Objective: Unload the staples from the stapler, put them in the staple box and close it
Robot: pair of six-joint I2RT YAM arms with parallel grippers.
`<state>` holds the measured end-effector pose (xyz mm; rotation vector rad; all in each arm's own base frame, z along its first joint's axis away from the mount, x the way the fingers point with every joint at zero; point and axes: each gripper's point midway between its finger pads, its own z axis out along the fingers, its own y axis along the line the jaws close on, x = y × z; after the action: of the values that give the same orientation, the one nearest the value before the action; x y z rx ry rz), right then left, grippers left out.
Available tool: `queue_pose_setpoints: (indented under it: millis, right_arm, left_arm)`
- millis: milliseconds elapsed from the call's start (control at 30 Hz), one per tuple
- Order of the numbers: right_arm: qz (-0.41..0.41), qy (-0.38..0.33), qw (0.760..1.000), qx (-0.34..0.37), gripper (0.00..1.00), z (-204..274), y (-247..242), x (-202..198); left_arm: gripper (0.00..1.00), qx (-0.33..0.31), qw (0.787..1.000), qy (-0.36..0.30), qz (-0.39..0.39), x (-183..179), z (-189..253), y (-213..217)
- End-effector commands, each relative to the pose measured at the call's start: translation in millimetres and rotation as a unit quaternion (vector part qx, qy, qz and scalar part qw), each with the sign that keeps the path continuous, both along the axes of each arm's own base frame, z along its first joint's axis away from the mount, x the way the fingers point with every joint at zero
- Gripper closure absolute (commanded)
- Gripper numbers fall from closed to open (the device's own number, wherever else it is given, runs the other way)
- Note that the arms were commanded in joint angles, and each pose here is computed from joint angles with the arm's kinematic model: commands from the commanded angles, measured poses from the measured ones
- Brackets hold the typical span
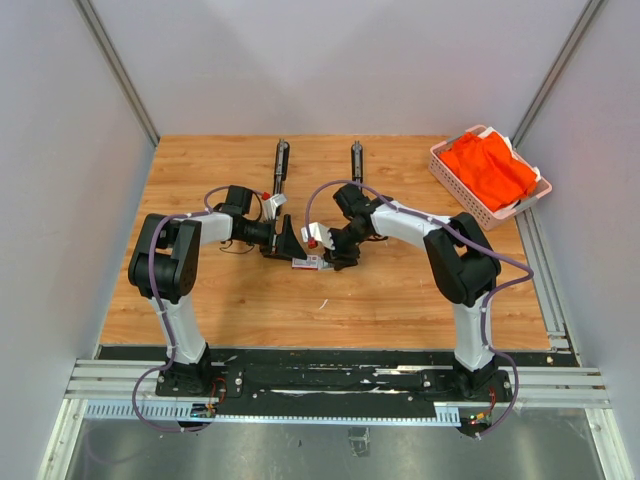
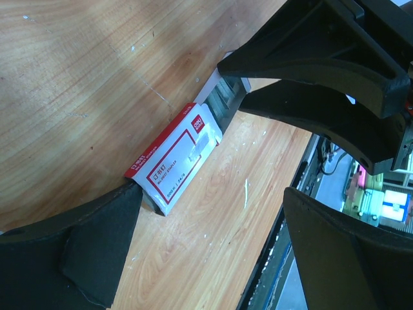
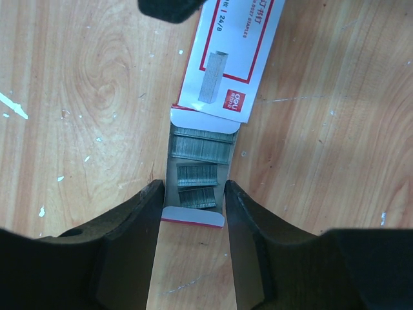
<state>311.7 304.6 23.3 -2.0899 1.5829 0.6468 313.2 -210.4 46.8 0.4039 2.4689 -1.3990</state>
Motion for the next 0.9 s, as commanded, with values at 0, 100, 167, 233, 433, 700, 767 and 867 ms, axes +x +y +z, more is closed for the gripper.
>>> queue_pose_setpoints:
  millis: [0, 100, 167, 233, 433, 700, 767, 867]
  right_arm:
    - [-0.025, -0.006, 0.999, -0.032, 0.56, -18.7, -2.8, 4.2]
    - [-0.032, -0.011, 0.999, -0.035, 0.56, -18.9, -9.1, 6.8]
    - [-0.037, -0.012, 0.999, -0.034, 0.56, -17.4, -13.1, 9.2]
    - [-0.041, -0.013, 0.999, -0.033, 0.56, -15.7, -16.0, 10.7]
    - [-0.044, -0.008, 0.998, -0.033, 0.56, -17.3, -17.3, 10.2]
    - [-0.043, -0.007, 0.999, -0.025, 0.46, -13.2, -14.0, 9.7]
    - [-0.044, -0.005, 0.999, -0.022, 0.44, -12.4, -12.7, 10.4]
    - [-0.044, -0.003, 0.999, -0.022, 0.44, -13.4, -11.5, 11.0]
  left_arm:
    - [0.02, 0.033, 0.999, 0.005, 0.011, -2.7, -17.7, 10.2]
    - [0.02, 0.035, 0.999, 0.005, 0.011, -2.4, -17.7, 10.5]
    - [0.02, 0.034, 0.999, 0.005, 0.011, -2.4, -18.0, 10.4]
    - [0.02, 0.036, 0.999, 0.006, 0.011, -2.1, -18.9, 10.6]
    - [0.02, 0.039, 0.999, 0.005, 0.011, -1.9, -19.9, 11.3]
    - [0.02, 0.04, 0.999, 0.004, 0.009, -2.0, -20.5, 11.6]
    - [0.02, 0.038, 0.999, 0.003, 0.008, -1.9, -20.0, 11.1]
    - [0.02, 0.037, 0.999, 0.004, 0.007, -2.3, -20.1, 10.8]
